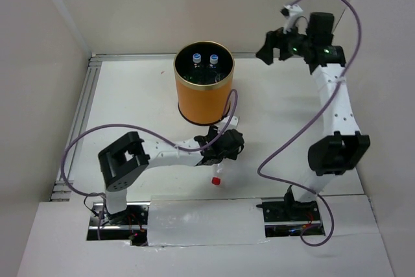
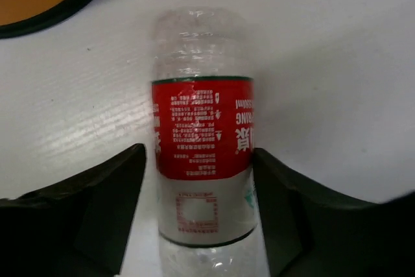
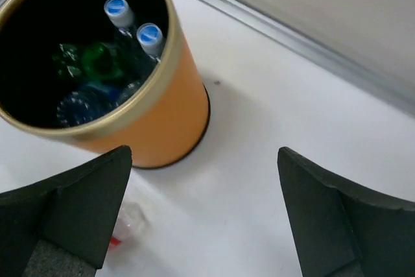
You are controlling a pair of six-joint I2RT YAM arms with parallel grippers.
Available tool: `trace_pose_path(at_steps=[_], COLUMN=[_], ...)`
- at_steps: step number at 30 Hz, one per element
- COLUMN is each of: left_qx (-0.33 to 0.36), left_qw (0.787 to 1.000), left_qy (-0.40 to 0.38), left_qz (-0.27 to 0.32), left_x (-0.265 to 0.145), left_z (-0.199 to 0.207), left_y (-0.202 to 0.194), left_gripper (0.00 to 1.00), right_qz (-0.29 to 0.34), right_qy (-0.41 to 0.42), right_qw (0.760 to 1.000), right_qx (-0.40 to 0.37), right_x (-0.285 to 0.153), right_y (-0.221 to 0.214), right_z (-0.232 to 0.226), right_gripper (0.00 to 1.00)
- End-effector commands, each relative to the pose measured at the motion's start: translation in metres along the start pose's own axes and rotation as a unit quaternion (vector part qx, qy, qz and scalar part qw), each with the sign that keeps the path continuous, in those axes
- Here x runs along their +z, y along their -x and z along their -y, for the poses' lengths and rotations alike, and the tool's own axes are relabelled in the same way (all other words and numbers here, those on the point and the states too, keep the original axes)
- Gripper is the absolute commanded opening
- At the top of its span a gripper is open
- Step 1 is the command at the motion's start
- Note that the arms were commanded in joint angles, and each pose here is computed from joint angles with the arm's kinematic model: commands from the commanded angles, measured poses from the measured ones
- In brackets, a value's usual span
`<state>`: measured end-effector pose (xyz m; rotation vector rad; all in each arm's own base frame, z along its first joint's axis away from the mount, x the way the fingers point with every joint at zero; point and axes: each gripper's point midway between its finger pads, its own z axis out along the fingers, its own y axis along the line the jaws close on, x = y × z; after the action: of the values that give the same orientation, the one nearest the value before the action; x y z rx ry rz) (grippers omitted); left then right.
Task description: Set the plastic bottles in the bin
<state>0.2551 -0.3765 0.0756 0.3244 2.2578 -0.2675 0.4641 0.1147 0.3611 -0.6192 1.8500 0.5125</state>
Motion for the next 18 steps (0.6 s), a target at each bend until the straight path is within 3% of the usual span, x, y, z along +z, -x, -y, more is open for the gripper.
trace_pose_path(at_steps=[1,3,4,6,8,9,13,16,17,18], left_qx=[0.0,0.001,0.008,0.016,0.023,0.033,0.044,0.015,-0.009,-0.009], left_qw=[0.998,0.998,0.998,0.999,0.999,0.999,0.993,0.973,0.962,0.962], left_qy=[0.029,0.015,0.015,0.007,-0.007,-0.012,-0.084,-0.127,-0.116,-0.116], left_qz=[-0.06,-0.054,-0.054,-0.043,-0.037,-0.031,0.063,0.191,0.246,0.246], left_x=[0.016,0.016,0.014,0.007,-0.001,-0.005,-0.056,-0.12,-0.139,-0.139], left_z=[-0.018,-0.015,-0.017,-0.018,-0.012,-0.012,0.021,0.032,0.014,0.014], left_y=[-0.025,-0.025,-0.025,-0.017,-0.011,-0.006,0.066,0.17,0.22,0.221], left_gripper=[0.74,0.54,0.36,0.24,0.05,0.0,0.0,0.0,0.0,0.0], right_qz=[0.006,-0.017,-0.011,-0.02,-0.026,-0.027,-0.051,-0.062,-0.073,-0.073], right_qy=[-0.012,-0.016,-0.032,-0.022,-0.027,-0.02,-0.012,0.018,0.031,0.033], right_qw=[1.0,0.998,0.997,0.996,0.995,0.994,0.99,0.992,0.991,0.993], right_qx=[0.026,0.057,0.064,0.079,0.097,0.107,0.128,0.112,0.108,0.087], right_x=[-0.054,-0.064,-0.08,-0.088,-0.098,-0.101,-0.105,-0.107,-0.107,-0.109], right_y=[-0.018,-0.054,-0.058,-0.078,-0.092,-0.096,-0.134,-0.16,-0.178,-0.179], right_z=[-0.001,0.006,0.014,0.014,0.021,0.017,0.015,-0.002,-0.011,-0.012], right_gripper=[1.0,1.0,1.0,1.0,0.99,0.99,0.85,0.24,0.01,0.0])
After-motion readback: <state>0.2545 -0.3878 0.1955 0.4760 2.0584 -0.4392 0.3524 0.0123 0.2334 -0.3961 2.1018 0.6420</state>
